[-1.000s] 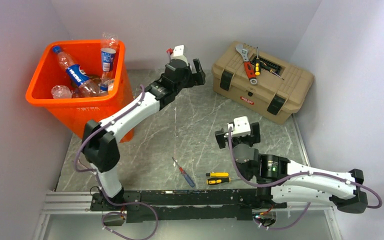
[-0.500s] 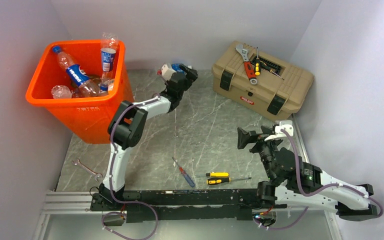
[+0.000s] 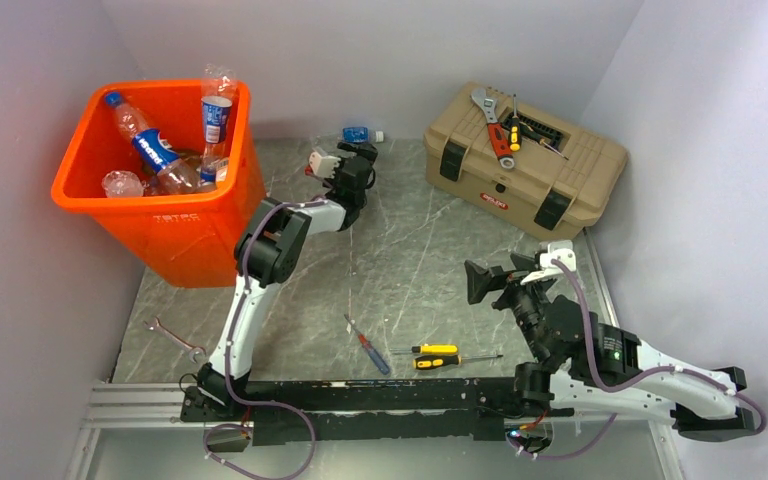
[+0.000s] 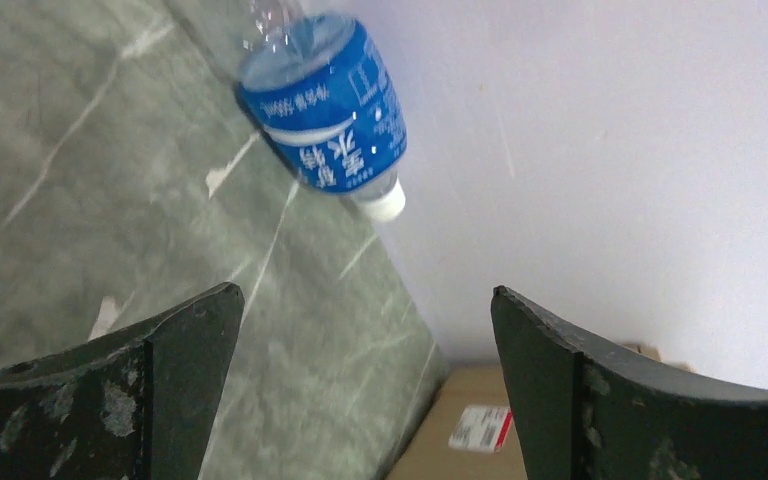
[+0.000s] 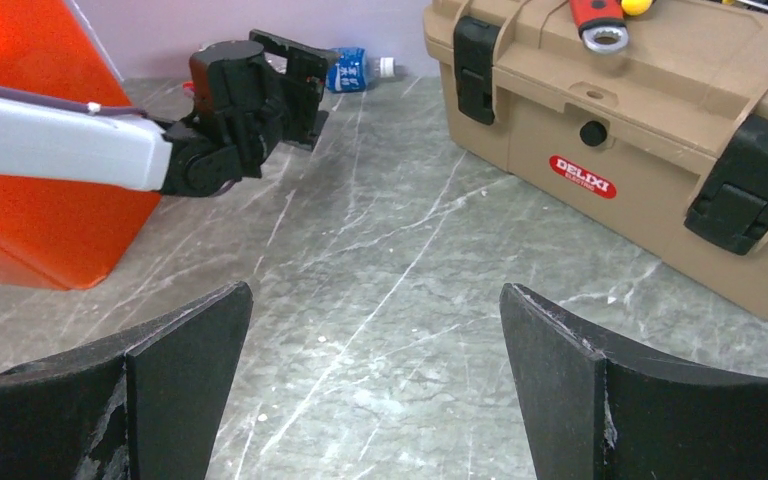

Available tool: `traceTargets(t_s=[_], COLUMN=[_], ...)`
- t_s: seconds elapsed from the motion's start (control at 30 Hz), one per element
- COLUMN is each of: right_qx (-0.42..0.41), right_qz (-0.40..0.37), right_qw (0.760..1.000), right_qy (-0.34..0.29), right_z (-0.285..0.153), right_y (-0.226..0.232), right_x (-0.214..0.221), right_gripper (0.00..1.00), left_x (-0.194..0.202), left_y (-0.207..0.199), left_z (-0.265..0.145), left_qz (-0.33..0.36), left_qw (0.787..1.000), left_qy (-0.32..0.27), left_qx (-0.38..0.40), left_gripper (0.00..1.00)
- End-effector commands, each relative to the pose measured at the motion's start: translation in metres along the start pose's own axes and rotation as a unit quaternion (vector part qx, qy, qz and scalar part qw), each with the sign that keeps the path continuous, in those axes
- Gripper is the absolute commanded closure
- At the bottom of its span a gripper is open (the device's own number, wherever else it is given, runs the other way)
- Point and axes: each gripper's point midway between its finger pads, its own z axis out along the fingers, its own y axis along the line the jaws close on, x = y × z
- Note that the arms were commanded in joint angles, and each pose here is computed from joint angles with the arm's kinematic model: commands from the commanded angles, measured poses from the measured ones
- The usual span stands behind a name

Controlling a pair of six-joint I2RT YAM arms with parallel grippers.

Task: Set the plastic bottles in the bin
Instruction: Pick up the plastic bottle from the corner of the board.

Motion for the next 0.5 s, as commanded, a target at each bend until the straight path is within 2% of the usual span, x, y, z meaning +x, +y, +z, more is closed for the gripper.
traceTargets(t_s=[0.0, 0.47], right_qx=[-0.012, -0.011], right_qz=[0.032, 0.039], right_qw=[0.999, 0.999], right_qy=[-0.007, -0.009], right_z=[-0.002, -0.002], right_y=[0.002, 0.001], right_x=[-0.001, 0.003], right_gripper=[0.00, 0.00], left_x=[-0.016, -0.022], left_y=[0.006, 0.042], left_z=[0.028, 0.084], left_qz=[-0.043, -0.076], left_qw=[0.998, 0.993], left_qy=[-0.047, -0.061], left_qx=[-0.019, -0.060], left_gripper=[0.00, 0.00])
